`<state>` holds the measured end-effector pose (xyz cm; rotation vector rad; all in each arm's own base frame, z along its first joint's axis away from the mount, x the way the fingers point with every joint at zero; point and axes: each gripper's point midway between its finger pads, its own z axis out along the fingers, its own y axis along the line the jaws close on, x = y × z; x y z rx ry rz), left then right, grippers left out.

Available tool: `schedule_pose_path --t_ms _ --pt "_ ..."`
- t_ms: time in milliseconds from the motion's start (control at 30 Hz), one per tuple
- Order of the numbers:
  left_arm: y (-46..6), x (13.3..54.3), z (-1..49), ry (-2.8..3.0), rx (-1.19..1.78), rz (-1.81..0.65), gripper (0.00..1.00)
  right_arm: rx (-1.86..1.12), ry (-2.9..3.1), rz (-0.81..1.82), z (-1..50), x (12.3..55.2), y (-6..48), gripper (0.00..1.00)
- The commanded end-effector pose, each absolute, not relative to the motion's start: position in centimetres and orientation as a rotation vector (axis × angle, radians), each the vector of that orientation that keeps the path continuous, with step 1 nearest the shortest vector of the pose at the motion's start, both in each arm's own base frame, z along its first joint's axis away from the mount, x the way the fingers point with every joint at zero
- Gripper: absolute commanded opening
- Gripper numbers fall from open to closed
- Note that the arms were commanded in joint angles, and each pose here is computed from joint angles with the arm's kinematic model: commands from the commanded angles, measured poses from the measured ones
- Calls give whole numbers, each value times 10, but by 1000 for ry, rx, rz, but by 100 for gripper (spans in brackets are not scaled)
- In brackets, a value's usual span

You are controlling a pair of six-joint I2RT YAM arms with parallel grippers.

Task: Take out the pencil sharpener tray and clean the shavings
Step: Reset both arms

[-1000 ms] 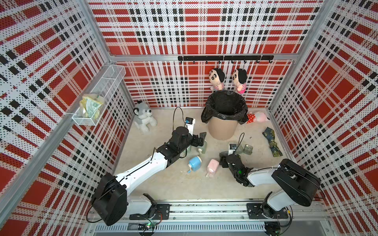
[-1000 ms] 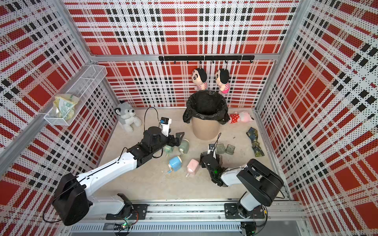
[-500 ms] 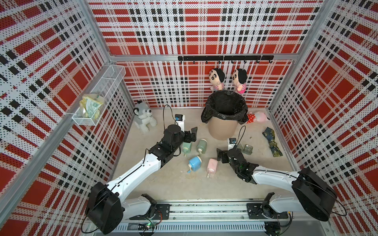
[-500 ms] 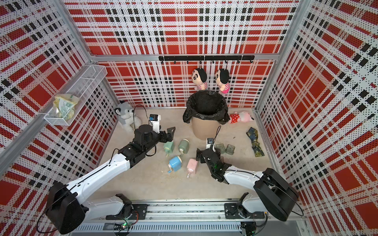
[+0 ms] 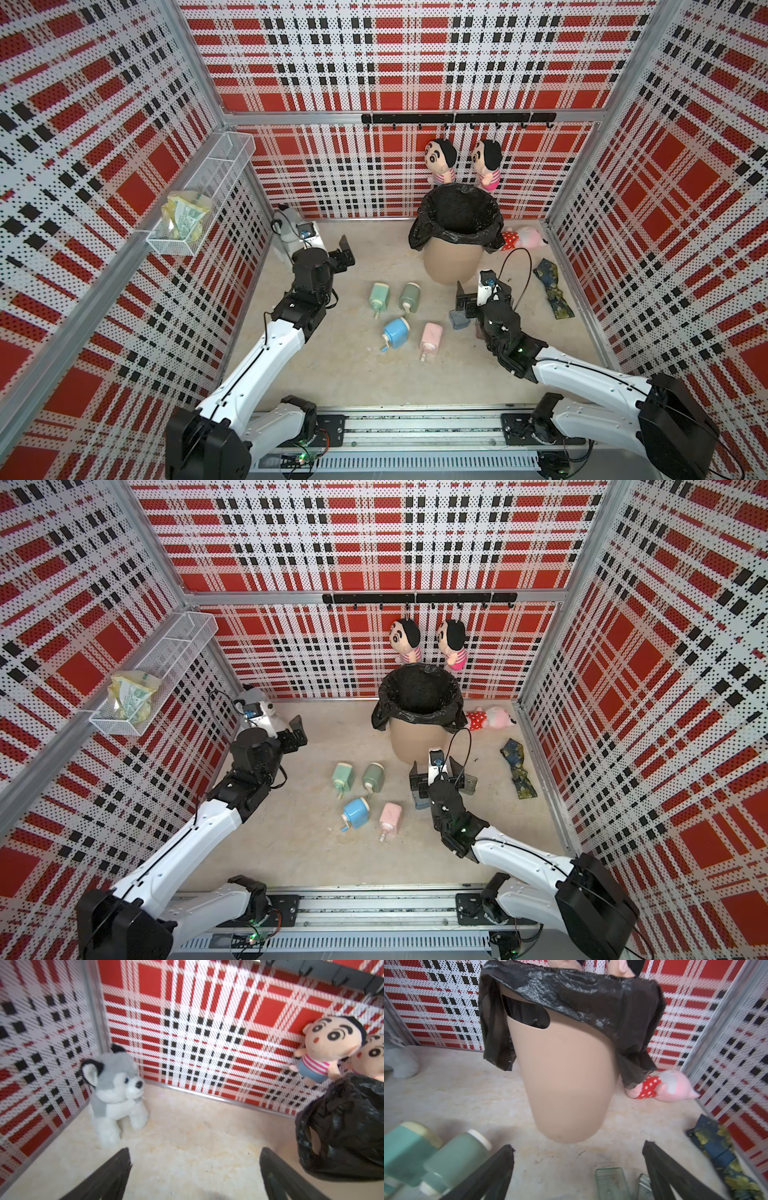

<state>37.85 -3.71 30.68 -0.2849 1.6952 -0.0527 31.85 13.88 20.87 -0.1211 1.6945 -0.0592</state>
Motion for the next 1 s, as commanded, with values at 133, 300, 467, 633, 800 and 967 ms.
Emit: schedule_pose_path --t_ms 133,300,467,633,800,967 --pt "16 357 269 1491 -253 56 98 68 1453 -143 232 305 55 100" --pt "22 355 211 1536 -268 79 98 178 1436 -251 211 297 11 100" --pt "27 341 186 1482 -267 101 98 274 1414 -321 192 287 -25 100" --pt "26 333 186 1438 -221 121 98 295 1400 -286 182 298 -32 100" --pt "36 319 180 1367 -244 102 98 199 1457 -261 162 333 -17 100" --pt "38 347 167 1451 -218 44 98 163 1532 -258 149 355 -13 100"
